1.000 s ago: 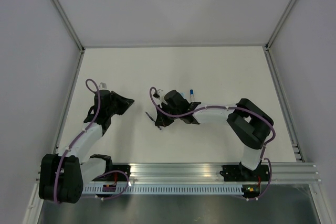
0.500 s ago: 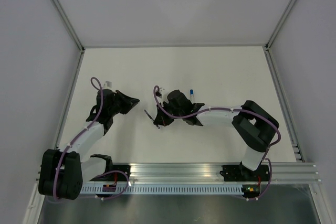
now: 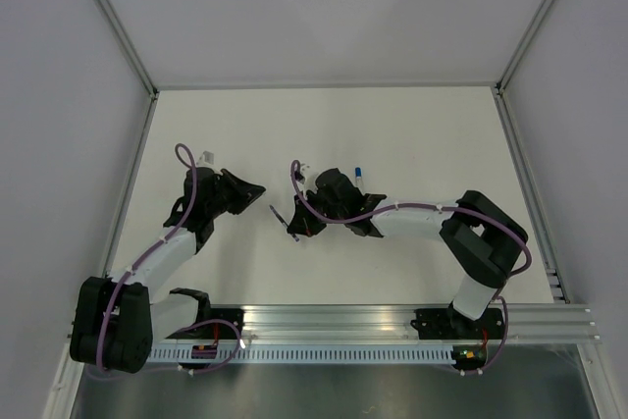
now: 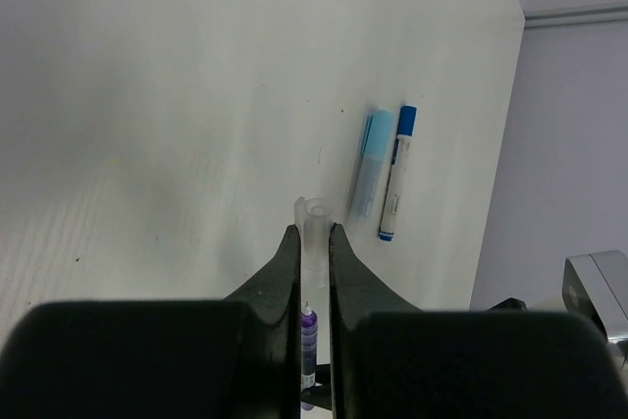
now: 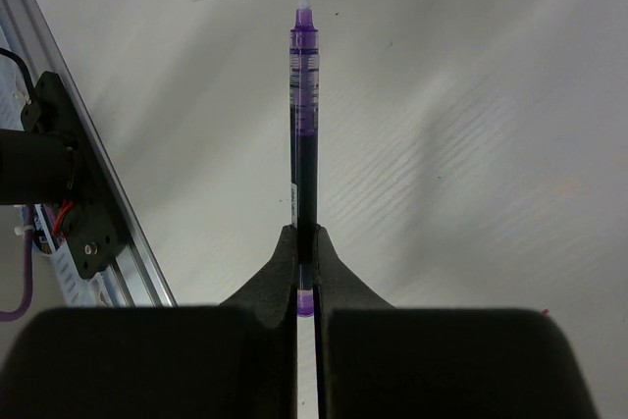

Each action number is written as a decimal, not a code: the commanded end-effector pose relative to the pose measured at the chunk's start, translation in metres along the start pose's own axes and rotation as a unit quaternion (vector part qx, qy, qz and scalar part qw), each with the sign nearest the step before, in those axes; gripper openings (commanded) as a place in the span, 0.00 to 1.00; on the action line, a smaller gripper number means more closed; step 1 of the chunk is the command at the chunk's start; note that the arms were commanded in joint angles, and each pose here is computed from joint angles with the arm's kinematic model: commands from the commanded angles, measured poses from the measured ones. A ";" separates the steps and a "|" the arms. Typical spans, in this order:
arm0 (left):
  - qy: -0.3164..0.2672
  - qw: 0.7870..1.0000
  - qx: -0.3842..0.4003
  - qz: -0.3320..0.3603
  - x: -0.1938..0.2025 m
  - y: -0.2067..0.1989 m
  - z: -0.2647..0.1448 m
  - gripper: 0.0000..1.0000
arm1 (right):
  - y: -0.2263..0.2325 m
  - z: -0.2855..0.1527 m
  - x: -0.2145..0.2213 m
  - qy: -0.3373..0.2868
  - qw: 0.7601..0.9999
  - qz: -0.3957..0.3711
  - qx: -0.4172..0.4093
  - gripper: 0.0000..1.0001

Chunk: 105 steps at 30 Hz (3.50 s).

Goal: Insert the pens into the pen caps

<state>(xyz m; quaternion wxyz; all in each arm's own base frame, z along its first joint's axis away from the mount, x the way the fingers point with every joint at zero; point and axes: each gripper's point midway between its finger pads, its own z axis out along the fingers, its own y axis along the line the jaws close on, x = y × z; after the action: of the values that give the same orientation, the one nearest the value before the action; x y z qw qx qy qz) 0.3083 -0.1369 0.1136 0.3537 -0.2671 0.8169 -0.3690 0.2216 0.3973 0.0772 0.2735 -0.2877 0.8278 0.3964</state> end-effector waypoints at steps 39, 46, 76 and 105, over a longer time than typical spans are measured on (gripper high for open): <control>-0.033 0.999 0.016 0.025 -0.008 -0.019 -0.012 0.02 | 0.015 -0.011 -0.024 -0.045 0.999 -0.014 -0.015 0.00; -0.019 0.999 0.027 0.023 -0.003 -0.021 -0.009 0.02 | 0.015 -0.013 -0.026 -0.049 0.999 -0.015 -0.013 0.00; 0.006 0.997 0.057 0.052 0.014 -0.035 -0.006 0.02 | 0.007 -0.015 -0.036 -0.073 0.997 -0.013 0.013 0.00; 0.029 0.975 0.141 0.171 0.040 -0.072 -0.003 0.02 | -0.006 -0.036 -0.052 -0.112 0.992 -0.020 0.057 0.00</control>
<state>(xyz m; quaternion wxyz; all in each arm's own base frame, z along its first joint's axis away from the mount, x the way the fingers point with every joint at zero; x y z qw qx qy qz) 0.2980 -0.1896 0.1408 0.4099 -0.1172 0.8143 -0.3939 0.2374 0.3766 0.0952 0.3343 -0.2526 0.8318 0.3641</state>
